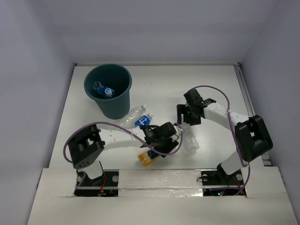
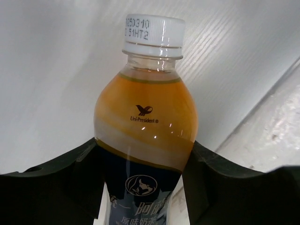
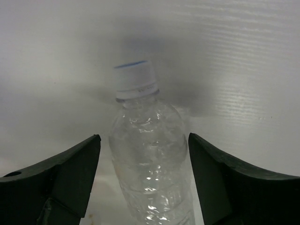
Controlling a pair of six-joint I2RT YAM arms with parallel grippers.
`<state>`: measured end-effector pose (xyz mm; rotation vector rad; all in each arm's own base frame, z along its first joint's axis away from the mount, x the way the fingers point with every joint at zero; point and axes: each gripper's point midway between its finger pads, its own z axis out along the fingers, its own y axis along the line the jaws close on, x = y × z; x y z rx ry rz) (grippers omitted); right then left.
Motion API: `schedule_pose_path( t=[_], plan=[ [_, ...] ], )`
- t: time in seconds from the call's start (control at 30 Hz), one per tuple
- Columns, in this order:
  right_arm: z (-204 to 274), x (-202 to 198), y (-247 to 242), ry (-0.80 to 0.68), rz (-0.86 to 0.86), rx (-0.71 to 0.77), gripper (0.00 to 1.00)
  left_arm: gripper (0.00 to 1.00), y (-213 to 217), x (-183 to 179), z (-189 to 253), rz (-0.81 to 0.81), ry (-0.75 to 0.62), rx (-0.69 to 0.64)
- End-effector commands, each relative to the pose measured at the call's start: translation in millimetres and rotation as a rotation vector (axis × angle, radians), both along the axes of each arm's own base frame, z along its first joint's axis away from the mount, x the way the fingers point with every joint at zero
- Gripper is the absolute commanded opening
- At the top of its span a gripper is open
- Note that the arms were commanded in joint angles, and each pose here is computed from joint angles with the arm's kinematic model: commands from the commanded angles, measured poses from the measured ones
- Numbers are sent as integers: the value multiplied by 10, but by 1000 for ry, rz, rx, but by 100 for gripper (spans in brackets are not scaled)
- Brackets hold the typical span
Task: Put the plastic bottles in the bin
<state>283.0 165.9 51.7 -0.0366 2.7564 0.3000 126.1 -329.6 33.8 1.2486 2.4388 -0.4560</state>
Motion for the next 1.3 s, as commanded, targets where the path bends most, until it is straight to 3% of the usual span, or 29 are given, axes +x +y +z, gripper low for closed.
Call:
schedule_pose_path(
  t=[0.0, 0.17, 0.27, 0.5, 0.6, 0.7, 0.8, 1.0, 1.1, 1.13, 1.2, 1.27],
  plan=[
    [111, 201, 138, -46, 40, 40, 78, 50, 12, 62, 616, 56, -73, -121],
    [95, 205, 149, -45, 56, 40, 59, 46, 121, 287, 1469, 183, -177, -302],
    [226, 238, 146, -86, 49, 50, 53, 44, 271, 579, 2081, 299, -254, -433],
    [745, 213, 263, -206, 46, 183, 51, 44, 1070, 1599, 3718, 625, -578, -707],
    [1086, 173, 410, -273, 66, 310, 51, 44, 1468, 2079, 4022, 783, -723, -715],
    [1462, 169, 504, -342, 76, 404, 51, 44, 1913, 2441, 4041, 918, -805, -701],
    [2149, 183, 651, -472, 100, 558, 51, 44, 2313, 2735, 4153, 1018, -907, -755],
    [3238, 345, 927, -648, 112, 777, 51, 46, 2614, 3010, 3854, 1097, -1013, -725],
    [3752, 434, 1209, -709, 140, 912, 51, 81, 2679, 3091, 3696, 1129, -1017, -709],
    [3916, 458, 1297, -738, 148, 947, 51, 97, 2663, 3092, 3629, 1128, -994, -698],
    [4317, 521, 1404, -796, 150, 1013, 51, 99, 2657, 3035, 3634, 1129, -981, -708],
    [4341, 737, 1604, -782, 126, 1055, 51, 99, 2708, 2902, 3728, 1141, -974, -728]
  ],
)
